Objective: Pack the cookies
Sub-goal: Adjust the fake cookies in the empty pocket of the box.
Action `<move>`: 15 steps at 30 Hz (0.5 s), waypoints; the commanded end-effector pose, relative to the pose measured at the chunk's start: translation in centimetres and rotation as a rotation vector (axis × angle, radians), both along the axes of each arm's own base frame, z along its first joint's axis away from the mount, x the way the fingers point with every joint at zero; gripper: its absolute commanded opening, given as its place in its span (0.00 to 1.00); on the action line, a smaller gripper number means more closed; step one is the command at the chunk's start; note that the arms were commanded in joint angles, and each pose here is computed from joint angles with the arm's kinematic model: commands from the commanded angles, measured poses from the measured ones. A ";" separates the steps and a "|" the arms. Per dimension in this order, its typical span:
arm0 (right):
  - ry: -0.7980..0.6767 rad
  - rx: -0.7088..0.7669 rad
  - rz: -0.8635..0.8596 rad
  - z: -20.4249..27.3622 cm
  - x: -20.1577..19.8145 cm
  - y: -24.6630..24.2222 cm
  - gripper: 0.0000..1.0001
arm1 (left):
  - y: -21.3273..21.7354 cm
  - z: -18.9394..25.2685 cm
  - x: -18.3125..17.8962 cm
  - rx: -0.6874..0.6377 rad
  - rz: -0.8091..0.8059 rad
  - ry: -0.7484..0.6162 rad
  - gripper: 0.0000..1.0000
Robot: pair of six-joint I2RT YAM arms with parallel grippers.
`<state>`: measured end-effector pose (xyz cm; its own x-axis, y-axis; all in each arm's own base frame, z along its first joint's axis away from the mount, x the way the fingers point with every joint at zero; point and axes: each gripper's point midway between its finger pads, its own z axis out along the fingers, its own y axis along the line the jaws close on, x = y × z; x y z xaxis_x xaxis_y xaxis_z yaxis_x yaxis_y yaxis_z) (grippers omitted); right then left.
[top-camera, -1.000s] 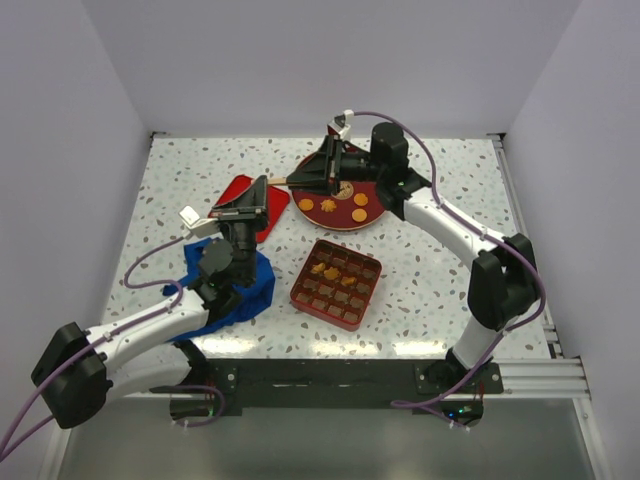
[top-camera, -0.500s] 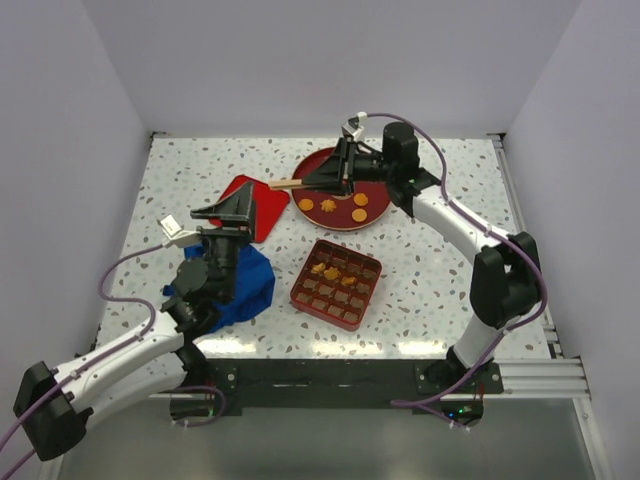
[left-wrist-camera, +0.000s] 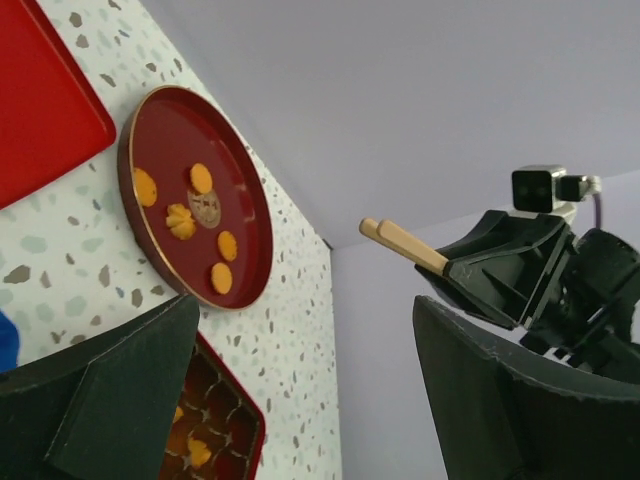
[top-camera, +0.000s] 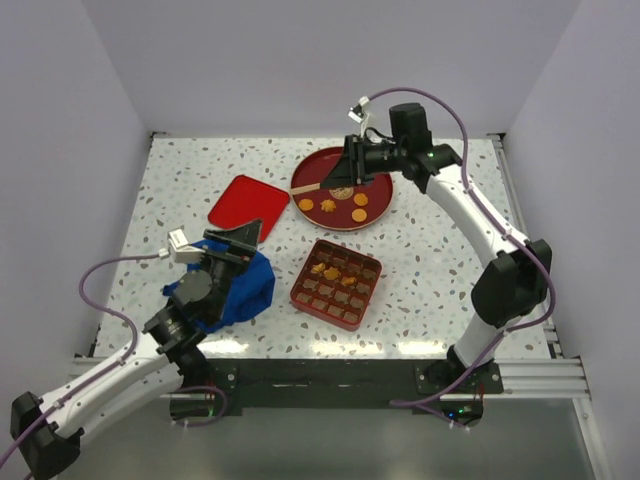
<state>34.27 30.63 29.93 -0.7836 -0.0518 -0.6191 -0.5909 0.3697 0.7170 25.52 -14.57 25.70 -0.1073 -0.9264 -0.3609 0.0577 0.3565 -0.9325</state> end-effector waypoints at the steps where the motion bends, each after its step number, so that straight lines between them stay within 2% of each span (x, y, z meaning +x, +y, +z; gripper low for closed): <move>1: -0.207 -0.310 0.042 -4.2 0.5 -3.9 0.33 | 1.0 -2.3 -0.8 0.132 0.002 0.043 0.93; 5: -0.289 -0.440 0.079 -5.9 1.2 -5.8 0.34 | 2.0 -3.3 -1.4 0.158 0.017 0.055 0.93; 15: -0.305 -0.638 0.131 -9.9 3.8 -8.2 0.36 | 2.6 -6.3 -2.0 0.145 0.020 0.079 0.94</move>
<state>36.78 24.08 19.59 -0.6200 -0.4723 -0.6266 -0.7535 0.5810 0.3077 23.52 -12.57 20.23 -0.1426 -0.8726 -0.4671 -0.0052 0.4726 -0.8813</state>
